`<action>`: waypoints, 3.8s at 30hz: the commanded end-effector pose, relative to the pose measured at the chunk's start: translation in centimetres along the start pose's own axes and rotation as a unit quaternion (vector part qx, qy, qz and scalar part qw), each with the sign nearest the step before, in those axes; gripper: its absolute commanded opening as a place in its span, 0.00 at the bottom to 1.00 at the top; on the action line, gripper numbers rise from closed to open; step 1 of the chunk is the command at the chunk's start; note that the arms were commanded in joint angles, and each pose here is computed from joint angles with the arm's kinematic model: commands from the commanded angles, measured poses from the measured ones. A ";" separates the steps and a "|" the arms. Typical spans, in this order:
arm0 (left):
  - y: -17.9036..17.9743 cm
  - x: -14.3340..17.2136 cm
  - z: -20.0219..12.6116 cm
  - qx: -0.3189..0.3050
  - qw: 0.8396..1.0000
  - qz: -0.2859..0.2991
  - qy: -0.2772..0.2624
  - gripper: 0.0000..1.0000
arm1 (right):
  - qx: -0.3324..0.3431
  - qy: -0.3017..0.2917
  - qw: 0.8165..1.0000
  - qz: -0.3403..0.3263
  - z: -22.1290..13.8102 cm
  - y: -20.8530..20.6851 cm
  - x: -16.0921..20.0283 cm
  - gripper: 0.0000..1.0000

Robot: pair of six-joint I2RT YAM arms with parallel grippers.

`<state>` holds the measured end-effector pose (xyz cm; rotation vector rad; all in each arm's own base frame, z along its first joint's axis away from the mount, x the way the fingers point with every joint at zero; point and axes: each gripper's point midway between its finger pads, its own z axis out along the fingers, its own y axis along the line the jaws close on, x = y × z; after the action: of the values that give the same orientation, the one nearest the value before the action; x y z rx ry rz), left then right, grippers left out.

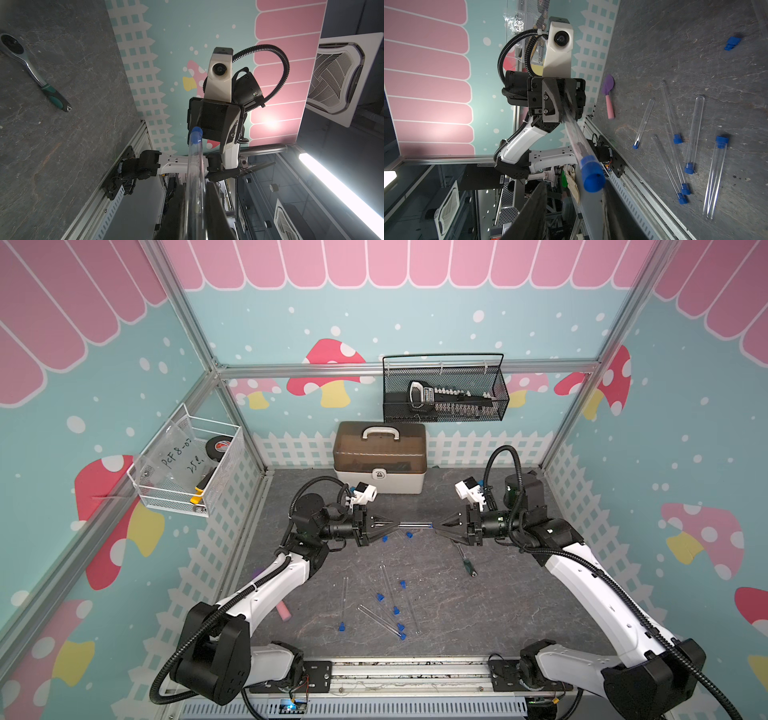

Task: Remove stoppers from test tubes
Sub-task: Open the stopper on the test tube, then place the test tube at the center of the board.

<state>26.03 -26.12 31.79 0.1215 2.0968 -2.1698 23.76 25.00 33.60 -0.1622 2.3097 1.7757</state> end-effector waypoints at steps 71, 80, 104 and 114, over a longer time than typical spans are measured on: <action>-0.8 -1.2 -1.1 0.012 1.000 0.013 -0.010 0.00 | -0.025 -0.021 0.999 -0.034 -1.5 0.0 -1.1 0.00; -0.8 -1.8 -1.3 0.013 1.000 0.013 -0.015 0.00 | -0.023 -0.026 0.999 -0.029 -1.9 -0.6 -0.8 0.00; 19.6 -4.2 -6.0 -0.268 0.955 -0.125 -0.015 0.00 | 0.115 0.109 0.987 0.025 7.9 -15.4 0.8 0.00; 26.0 -5.4 -4.5 -0.300 0.942 -0.153 -0.006 0.00 | 0.140 0.149 0.978 0.037 11.1 -18.9 1.5 0.00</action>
<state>32.88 -22.12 6.27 -0.3580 2.8681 -1.5795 27.80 30.29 13.08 -0.2528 2.7865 1.5428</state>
